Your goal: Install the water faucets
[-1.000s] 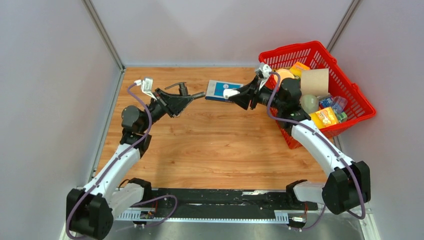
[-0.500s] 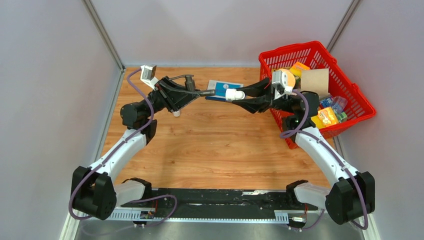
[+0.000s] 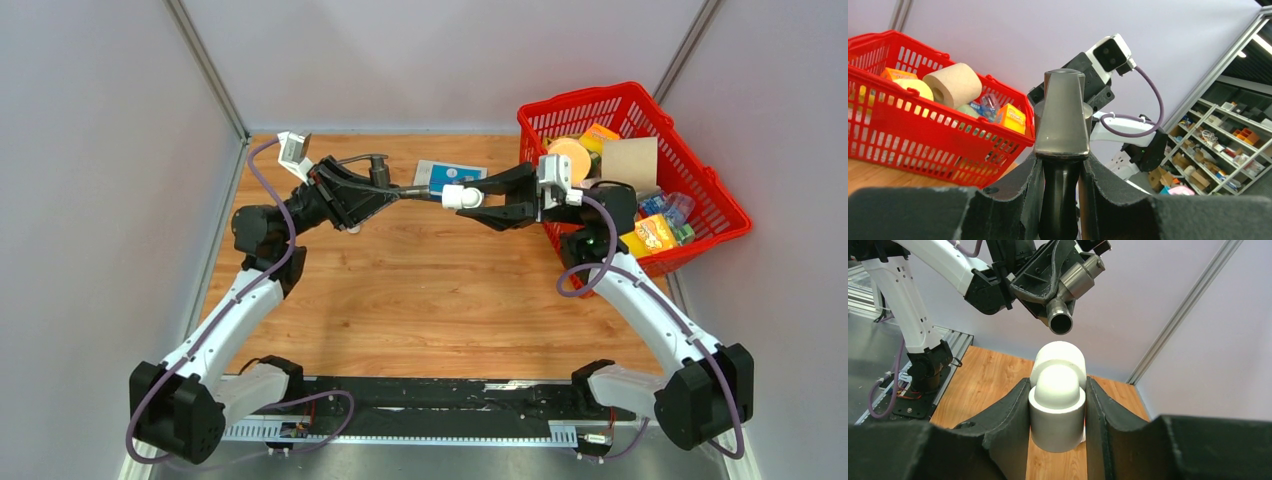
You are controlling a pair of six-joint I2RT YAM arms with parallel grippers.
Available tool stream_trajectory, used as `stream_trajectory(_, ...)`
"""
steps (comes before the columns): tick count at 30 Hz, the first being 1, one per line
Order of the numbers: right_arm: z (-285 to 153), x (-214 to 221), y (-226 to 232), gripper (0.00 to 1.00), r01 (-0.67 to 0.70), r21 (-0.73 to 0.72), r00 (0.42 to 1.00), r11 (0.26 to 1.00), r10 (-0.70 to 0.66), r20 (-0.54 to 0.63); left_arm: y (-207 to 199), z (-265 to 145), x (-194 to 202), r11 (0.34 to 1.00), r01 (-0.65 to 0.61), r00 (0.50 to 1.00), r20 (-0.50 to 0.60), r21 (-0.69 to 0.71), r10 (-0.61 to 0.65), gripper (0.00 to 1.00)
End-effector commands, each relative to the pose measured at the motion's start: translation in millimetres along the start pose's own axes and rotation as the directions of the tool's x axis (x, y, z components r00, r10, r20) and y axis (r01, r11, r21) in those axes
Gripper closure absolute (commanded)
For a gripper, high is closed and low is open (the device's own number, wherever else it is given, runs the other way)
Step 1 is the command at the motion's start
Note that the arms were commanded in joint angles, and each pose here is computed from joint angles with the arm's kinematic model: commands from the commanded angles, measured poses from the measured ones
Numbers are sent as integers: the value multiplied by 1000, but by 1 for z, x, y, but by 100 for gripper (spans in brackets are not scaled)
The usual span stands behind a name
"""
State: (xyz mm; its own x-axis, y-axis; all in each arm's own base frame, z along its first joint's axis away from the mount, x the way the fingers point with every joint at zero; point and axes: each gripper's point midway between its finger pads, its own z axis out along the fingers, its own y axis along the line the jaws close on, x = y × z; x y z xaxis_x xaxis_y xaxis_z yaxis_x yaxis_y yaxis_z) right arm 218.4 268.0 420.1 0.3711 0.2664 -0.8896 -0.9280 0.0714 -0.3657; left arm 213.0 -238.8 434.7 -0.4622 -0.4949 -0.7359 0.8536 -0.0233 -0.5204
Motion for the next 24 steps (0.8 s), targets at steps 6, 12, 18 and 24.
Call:
stream_trajectory(6, 10, -31, 7, 100, 75, -40, 993, 996, -71, 91, -17, 9, -6, 996, -77, 997, -1, 34, 77, 100)
stream_trajectory(12, 14, -29, 8, 100, 89, -55, 992, 994, -84, 97, -20, 12, -5, 997, -65, 998, -3, 38, 65, 100)
stream_trajectory(18, 17, -21, 7, 100, 126, -72, 989, 989, -120, 87, -20, 13, -3, 1000, -19, 1000, -24, 19, 20, 100)
stream_trajectory(24, 18, -12, -3, 100, 223, -45, 973, 974, -220, 69, -21, 11, 4, 999, 43, 997, -69, -7, -43, 100)
